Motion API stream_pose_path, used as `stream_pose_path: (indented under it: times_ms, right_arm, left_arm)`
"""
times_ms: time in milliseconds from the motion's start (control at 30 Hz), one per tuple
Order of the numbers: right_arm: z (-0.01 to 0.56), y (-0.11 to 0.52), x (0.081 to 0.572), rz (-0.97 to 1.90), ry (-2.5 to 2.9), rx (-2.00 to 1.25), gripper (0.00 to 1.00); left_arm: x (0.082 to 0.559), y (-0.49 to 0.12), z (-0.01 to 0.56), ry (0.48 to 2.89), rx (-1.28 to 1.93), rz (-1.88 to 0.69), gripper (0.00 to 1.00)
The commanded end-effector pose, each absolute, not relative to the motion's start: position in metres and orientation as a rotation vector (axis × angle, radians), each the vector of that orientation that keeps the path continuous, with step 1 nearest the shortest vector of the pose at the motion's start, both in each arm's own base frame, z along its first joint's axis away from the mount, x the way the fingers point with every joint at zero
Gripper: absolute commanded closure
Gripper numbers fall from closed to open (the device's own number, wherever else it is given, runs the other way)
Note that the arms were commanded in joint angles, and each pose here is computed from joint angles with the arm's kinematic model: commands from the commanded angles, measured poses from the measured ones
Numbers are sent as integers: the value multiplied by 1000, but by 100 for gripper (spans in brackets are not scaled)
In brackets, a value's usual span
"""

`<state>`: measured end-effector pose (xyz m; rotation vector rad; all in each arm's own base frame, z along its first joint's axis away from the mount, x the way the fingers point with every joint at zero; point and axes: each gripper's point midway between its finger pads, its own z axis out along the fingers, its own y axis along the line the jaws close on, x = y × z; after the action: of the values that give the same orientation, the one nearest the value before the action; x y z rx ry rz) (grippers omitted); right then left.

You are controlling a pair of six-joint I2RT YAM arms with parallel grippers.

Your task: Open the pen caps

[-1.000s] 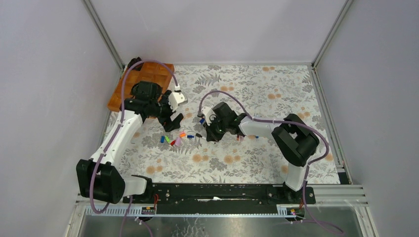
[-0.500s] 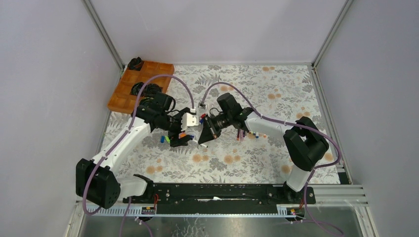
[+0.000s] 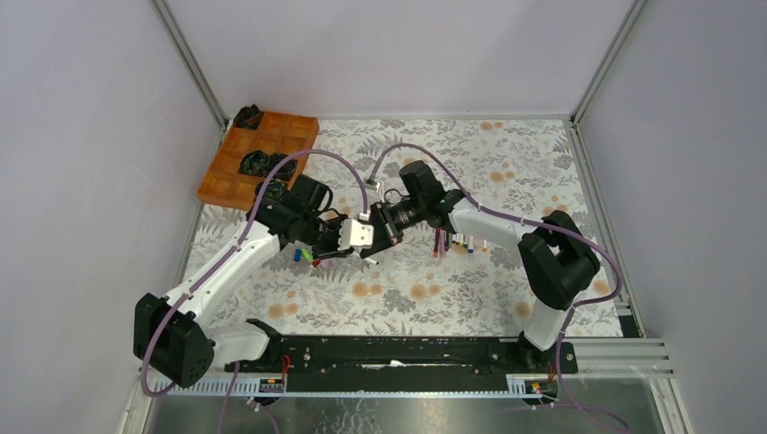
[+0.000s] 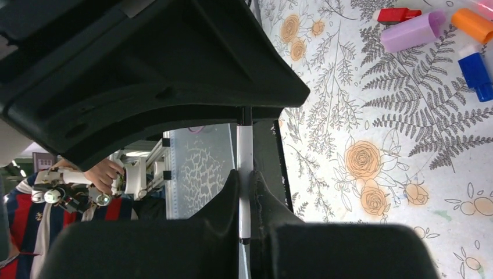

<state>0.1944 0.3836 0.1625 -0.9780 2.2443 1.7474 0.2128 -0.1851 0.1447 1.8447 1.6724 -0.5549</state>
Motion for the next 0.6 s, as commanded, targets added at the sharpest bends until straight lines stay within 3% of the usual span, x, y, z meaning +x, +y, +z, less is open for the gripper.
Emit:
stream_pose_path:
  times_ms: [0,33,67,133,233,367,567]
  right_arm:
    - [173,386,200,1794,2231,-971,100]
    - [172,386,202,1787,2234,-967,97]
    - [168,385,201,1780,2270,-948,87]
    - [164,387,202,1775,2305,-912,64]
    - [162,395,200,1806,2293,-912,48]
    - [158,404,196,1863,2310,-920,47]
    - [165,414,203,1912,2283,-904,65]
  left_arm:
    - [214,-180,145,1662,1880,-473,76]
    - [213,-181,145,1661,1885,-467,86]
    - [215,-182,145,1662,1880,-458,98]
    - [216,-183,147,1656,1879,-449,100]
    - [217,-187,150,1647,1883,-453,100]
    - [217,-190,152,1636,1890,-449,100]
    - [214,-187,147,1633,1928,-439,100]
